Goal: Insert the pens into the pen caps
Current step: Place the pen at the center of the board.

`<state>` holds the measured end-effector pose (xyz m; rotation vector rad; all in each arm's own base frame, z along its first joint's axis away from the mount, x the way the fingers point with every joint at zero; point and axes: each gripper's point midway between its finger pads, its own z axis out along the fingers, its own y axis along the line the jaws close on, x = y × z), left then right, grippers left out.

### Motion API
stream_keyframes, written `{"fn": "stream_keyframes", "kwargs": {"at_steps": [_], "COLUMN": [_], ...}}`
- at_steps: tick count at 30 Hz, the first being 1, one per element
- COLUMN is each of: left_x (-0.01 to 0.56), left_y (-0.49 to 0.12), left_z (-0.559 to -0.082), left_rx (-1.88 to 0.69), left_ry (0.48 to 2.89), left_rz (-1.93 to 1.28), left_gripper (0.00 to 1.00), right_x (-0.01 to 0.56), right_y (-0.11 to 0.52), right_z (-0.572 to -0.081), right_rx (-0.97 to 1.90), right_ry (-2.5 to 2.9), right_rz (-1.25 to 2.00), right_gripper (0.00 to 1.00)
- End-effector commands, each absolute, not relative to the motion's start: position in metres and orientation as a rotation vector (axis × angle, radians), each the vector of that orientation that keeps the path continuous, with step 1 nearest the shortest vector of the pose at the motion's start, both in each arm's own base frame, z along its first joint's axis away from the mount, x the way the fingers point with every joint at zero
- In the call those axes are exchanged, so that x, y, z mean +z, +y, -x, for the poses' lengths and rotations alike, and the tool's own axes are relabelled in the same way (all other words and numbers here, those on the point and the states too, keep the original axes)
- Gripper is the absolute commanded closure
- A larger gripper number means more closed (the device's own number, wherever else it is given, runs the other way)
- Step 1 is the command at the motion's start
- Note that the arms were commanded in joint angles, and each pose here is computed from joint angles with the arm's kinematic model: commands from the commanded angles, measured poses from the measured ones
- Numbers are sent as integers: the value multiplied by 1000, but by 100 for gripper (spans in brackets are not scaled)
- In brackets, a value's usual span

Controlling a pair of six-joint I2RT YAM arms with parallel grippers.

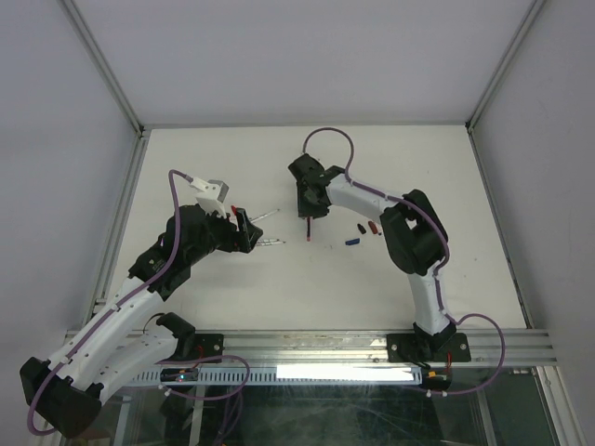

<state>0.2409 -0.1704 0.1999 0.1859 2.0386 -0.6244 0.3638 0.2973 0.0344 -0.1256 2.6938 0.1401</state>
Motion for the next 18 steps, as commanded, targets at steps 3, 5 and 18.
{"fn": "stream_keyframes", "kwargs": {"at_steps": [3, 5, 18], "left_x": [218, 218, 213], "left_y": [-169, -168, -168], "left_z": [-250, -251, -254], "left_rx": [-617, -611, -597], "left_ry": [1968, 1966, 1986], "left_rz": [-175, -167, -155], "left_gripper": [20, 20, 20], "right_x": [134, 141, 131], "right_y": [310, 307, 278], "right_z": [-371, -366, -322], "right_rx": [391, 416, 395], "right_ry": [2425, 2388, 2381], "right_rz": [206, 225, 498], "right_gripper": [62, 61, 59]}}
